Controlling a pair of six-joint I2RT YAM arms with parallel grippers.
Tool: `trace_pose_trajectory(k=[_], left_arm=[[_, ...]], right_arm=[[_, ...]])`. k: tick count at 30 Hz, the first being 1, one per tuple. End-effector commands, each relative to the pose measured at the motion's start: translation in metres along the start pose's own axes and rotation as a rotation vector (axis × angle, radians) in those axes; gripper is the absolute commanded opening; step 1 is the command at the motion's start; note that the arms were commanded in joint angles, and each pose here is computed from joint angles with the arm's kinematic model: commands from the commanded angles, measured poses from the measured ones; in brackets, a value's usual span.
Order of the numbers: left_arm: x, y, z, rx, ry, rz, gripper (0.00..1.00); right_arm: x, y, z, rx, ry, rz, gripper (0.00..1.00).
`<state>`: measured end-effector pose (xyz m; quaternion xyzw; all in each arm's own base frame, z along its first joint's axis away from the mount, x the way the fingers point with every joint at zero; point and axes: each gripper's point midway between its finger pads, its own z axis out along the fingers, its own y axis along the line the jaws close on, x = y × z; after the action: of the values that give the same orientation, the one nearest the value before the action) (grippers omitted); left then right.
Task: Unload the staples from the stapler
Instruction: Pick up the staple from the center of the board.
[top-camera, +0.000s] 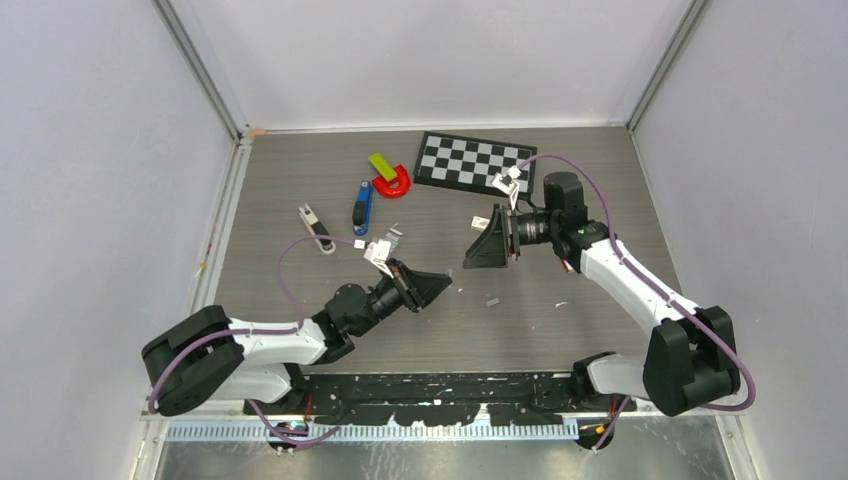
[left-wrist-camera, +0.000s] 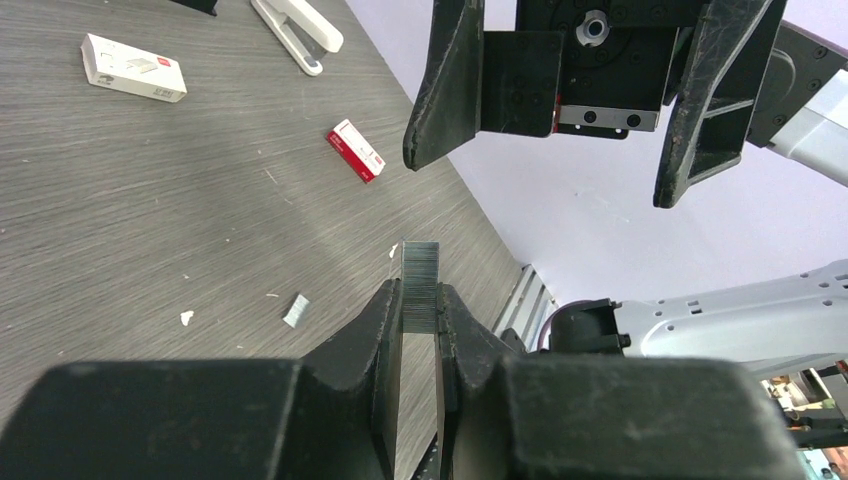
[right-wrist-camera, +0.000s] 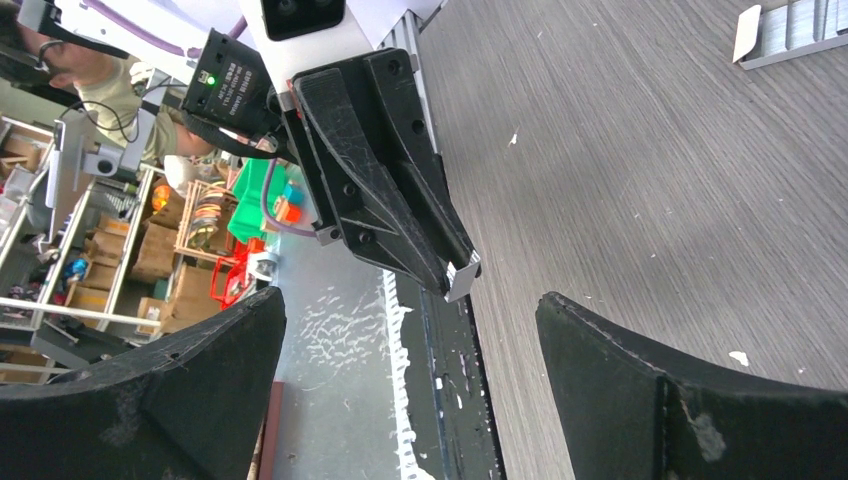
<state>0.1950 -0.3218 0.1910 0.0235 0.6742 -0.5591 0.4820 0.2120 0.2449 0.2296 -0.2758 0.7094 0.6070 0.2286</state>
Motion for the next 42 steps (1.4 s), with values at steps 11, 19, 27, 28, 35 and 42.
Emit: trace_pose_trajectory(k=[11,19,27,28,35,42], left_arm=[[-0.0168,-0.0090,-0.0006,0.045,-0.078,-0.014,0.05],[-0.0175,-0.0095,-0.0006,0.048,-0.082,-0.016,0.05],[-0.0176,-0.0102,-0.0003,0.054,-0.086,-0.022,0.05],[-0.0177,-0.0104,-0.0002,0.055,-0.087,-0.023,0.05],[-0.0170,-0.0105,0.0010,0.058,-0.087,-0.028,0.05],[-0.0171,-0.0111,0.0020,0.066,-0.094,-0.039,0.05]], right_arm=[[-0.0074,0.0087,0.0042,-0.036,-0.006,0.000,1.00],[-0.0077,0.0086,0.0041,-0.037,-0.006,-0.002,1.00],[-0.0074,0.0090,0.0043,-0.041,-0.003,-0.002,0.99],[-0.0076,0.0087,0.0041,-0.040,-0.004,-0.001,1.00],[-0.0070,0.0085,0.0044,-0.043,-0.002,-0.003,1.00],[-0.0072,0.0069,0.0046,-0.036,-0.005,0.002,1.00]])
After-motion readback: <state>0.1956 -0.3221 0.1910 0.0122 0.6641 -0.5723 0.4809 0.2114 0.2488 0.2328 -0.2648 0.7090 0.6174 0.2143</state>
